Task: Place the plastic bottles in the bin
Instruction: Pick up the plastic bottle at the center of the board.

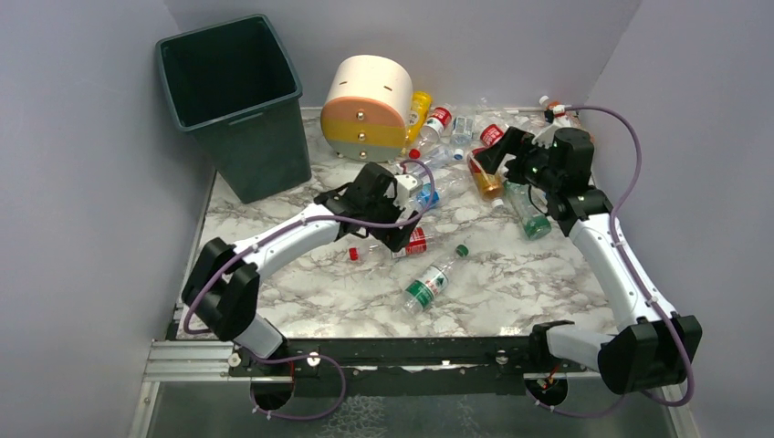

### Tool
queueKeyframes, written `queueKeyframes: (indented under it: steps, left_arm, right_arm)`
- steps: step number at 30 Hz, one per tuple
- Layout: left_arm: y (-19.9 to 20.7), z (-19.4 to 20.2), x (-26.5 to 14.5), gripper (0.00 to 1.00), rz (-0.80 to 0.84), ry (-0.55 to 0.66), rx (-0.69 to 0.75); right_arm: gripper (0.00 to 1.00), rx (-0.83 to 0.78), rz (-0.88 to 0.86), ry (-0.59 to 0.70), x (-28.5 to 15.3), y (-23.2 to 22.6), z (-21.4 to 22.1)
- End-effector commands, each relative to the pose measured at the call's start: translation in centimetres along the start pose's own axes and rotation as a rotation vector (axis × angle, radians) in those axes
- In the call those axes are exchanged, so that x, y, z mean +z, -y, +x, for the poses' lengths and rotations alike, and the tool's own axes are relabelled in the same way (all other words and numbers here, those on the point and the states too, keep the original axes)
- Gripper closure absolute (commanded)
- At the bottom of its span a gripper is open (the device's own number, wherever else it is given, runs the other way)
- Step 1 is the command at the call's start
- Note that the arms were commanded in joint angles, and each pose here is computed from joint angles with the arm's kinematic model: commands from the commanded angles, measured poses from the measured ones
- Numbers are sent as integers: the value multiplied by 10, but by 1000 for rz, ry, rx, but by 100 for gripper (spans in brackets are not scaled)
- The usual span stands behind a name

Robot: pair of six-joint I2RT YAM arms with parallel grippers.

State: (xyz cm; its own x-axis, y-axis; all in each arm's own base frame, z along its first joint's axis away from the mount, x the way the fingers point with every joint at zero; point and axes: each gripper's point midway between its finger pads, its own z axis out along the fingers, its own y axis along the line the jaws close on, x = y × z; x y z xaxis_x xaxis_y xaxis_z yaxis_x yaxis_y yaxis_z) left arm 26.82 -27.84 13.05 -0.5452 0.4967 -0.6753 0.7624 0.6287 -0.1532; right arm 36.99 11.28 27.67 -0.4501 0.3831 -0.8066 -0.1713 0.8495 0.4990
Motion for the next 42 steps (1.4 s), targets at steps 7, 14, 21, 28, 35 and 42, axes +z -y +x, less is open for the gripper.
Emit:
queueKeyframes:
  steps: [7, 14, 21, 28, 35, 42]
  left_arm:
    - [-42, 28, 17, 1, -269, -156, -39]
    - [-38, 35, 29, 1, -247, -191, -95]
    - [-28, 59, 47, 1, -243, -263, -48]
    - [-23, 65, 56, 1, -200, -273, -41]
    - [-24, 69, 61, 7, -207, -286, -33]
    - [-22, 72, 63, 34, -197, -308, -29]
  right_arm:
    - [0, 11, -55, -51, 7, -3, 18]
    - [0, 7, -57, -59, 7, -1, 22]
    - [0, 3, -61, -65, 7, 0, 25]
    - [0, 6, -66, -73, 8, 0, 29]
    - [0, -3, -61, -76, 9, 2, 31]
    - [0, 3, -69, -82, 11, 1, 32]
